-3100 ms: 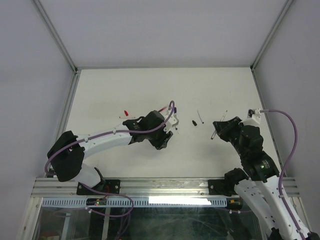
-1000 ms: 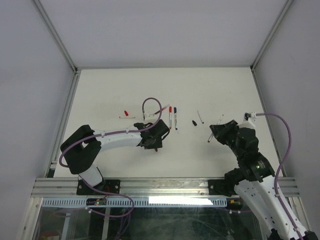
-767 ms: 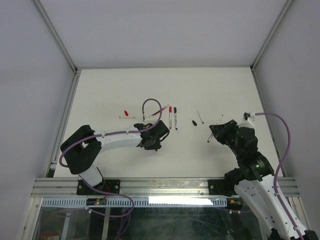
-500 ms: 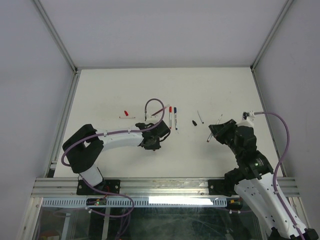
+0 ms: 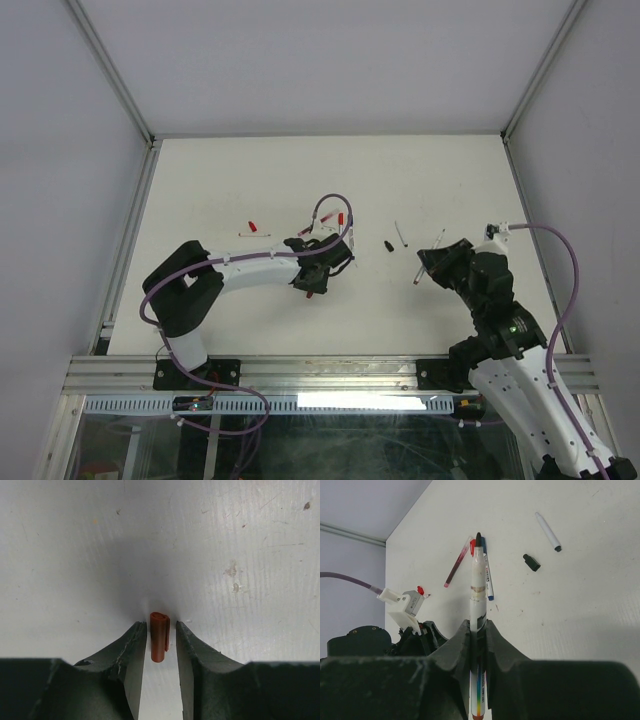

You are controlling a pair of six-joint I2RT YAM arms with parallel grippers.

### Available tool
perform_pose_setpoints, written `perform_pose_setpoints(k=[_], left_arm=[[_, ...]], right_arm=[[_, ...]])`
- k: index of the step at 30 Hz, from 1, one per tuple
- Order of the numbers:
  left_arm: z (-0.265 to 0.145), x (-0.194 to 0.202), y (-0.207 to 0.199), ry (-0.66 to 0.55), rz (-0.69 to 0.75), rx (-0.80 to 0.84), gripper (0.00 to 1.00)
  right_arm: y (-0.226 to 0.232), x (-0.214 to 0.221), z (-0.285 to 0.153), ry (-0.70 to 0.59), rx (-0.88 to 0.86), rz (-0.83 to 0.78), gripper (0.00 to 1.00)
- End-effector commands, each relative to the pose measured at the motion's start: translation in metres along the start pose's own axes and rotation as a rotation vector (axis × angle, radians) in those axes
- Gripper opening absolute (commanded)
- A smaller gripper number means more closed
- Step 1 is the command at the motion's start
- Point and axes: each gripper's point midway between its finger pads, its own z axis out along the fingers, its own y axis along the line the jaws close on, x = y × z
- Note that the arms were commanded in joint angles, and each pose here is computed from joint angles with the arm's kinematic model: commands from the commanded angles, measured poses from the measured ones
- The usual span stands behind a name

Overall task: Insert the pens into the pen caps
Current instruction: Insert the pen cap onto the pen.

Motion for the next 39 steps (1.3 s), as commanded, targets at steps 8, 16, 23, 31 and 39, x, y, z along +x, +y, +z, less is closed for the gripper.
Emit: perform_pose_setpoints(k=[8,16,23,31,39], left_arm=[[0.005,0.030,0.001,0.145,0.067,0.045,0.35],[0.006,0.044,0.006,0.209,0.095,0.029,0.32],[0.008,0.043,0.016,0.211,0.132,-0.028,0.22],[0.006,0.022,0.016,0.133,0.152,-0.043,0.05],[-0.007,-0.008,0.010,0.020,0.120,0.018,0.00]], right_arm=[[0.015,-0.016,-0.005,-0.060,-0.054,0.033,0.00],[0.016,-0.012,-0.001,-0.045,-0.061,0.032,0.01],[0.014,-0.012,-0.001,-0.048,-0.056,0.032,0.01],[0.014,-0.012,-0.001,-0.051,-0.057,0.032,0.01],[0.013,-0.017,-0.002,-0.062,-0.043,-0.004,0.01]])
